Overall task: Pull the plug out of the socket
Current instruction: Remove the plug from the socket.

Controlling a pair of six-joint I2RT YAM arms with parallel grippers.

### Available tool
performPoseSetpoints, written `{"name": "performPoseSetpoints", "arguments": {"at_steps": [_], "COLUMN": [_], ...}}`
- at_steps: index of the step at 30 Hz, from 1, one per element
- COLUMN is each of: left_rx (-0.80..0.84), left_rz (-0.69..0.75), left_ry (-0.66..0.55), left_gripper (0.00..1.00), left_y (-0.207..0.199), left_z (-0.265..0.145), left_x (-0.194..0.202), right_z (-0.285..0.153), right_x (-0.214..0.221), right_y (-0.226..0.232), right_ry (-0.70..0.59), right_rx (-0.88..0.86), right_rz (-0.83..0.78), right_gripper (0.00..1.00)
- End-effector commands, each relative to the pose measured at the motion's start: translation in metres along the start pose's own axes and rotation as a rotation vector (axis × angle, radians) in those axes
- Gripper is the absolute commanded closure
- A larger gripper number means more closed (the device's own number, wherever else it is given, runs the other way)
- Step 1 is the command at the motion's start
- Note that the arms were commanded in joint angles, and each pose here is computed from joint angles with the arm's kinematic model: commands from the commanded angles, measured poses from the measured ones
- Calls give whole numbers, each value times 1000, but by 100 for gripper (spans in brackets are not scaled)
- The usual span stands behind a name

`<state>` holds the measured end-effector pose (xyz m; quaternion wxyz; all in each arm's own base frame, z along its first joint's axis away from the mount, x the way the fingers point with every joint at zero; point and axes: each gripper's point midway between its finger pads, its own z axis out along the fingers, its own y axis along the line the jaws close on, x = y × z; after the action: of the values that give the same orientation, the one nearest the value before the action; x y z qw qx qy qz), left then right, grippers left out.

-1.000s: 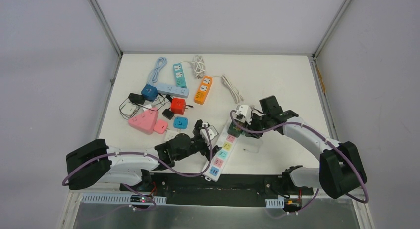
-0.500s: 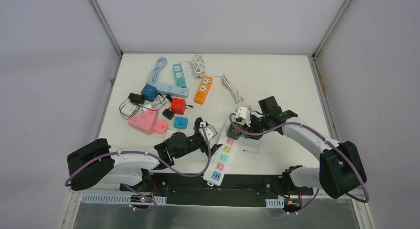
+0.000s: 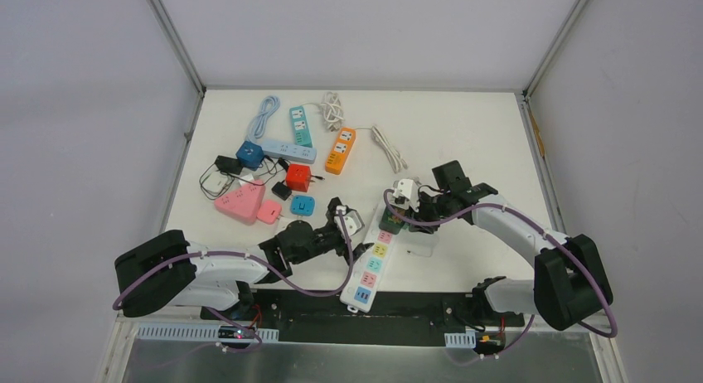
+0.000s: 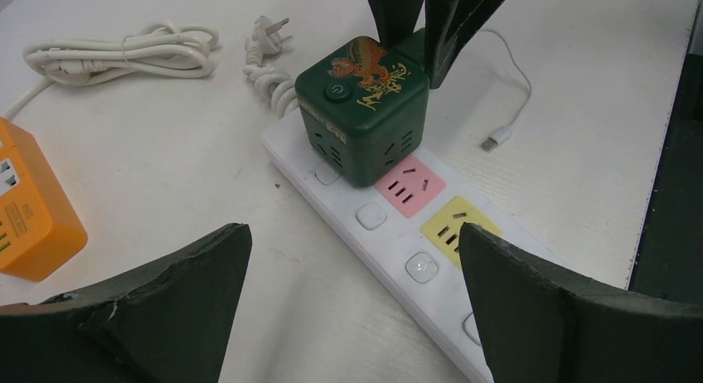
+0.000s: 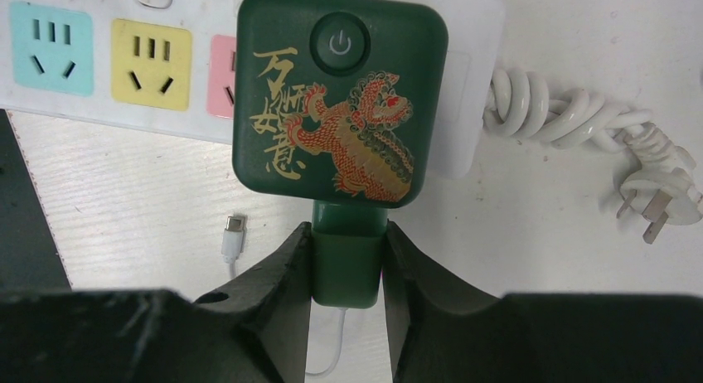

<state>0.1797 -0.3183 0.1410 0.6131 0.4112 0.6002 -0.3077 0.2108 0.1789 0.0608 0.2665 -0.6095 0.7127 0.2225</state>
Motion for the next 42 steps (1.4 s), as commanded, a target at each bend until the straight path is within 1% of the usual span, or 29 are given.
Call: {"name": "performPoseSetpoints", "arguments": {"at_steps": [1, 7, 15, 20, 25, 29, 33, 35, 37, 42], "left_rx": [46, 104, 155, 204, 265, 313, 369, 376, 384, 360], "left_rz": [41, 68, 44, 58, 99, 114, 188, 203, 191, 108], "left_ry": [-69, -79, -89, -103, -107, -75, -72, -81, -87, -161], "left_gripper": [1, 1, 1, 1, 1, 1, 1, 1, 1, 1], "left_y": [-3, -3, 2, 0, 4, 7, 4, 4, 4, 7], "left_z": [1, 2, 1, 0, 1, 5, 8, 11, 17, 37], "left_x": [-16, -16, -14, -16, -18, -14, -8, -8, -9, -18], "right_z": [1, 0, 1, 0, 1, 4, 6, 6, 8, 11], "right_x": [-5, -5, -5, -16, -19, -14, -16, -17, -20, -25], "right_y": [8, 9, 8, 3, 9, 12, 8, 6, 4, 4], "right_ry": [-8, -7, -5, -5, -5, 17, 16, 15, 15, 7], "right_rx": [-51, -58, -63, -76, -177, -234, -244, -247, -247, -242], "right_rz": [-18, -24, -52, -143, -241, -307, -358, -377, -372, -346], "right_gripper": [100, 100, 100, 100, 100, 100, 100, 100, 100, 100]}}
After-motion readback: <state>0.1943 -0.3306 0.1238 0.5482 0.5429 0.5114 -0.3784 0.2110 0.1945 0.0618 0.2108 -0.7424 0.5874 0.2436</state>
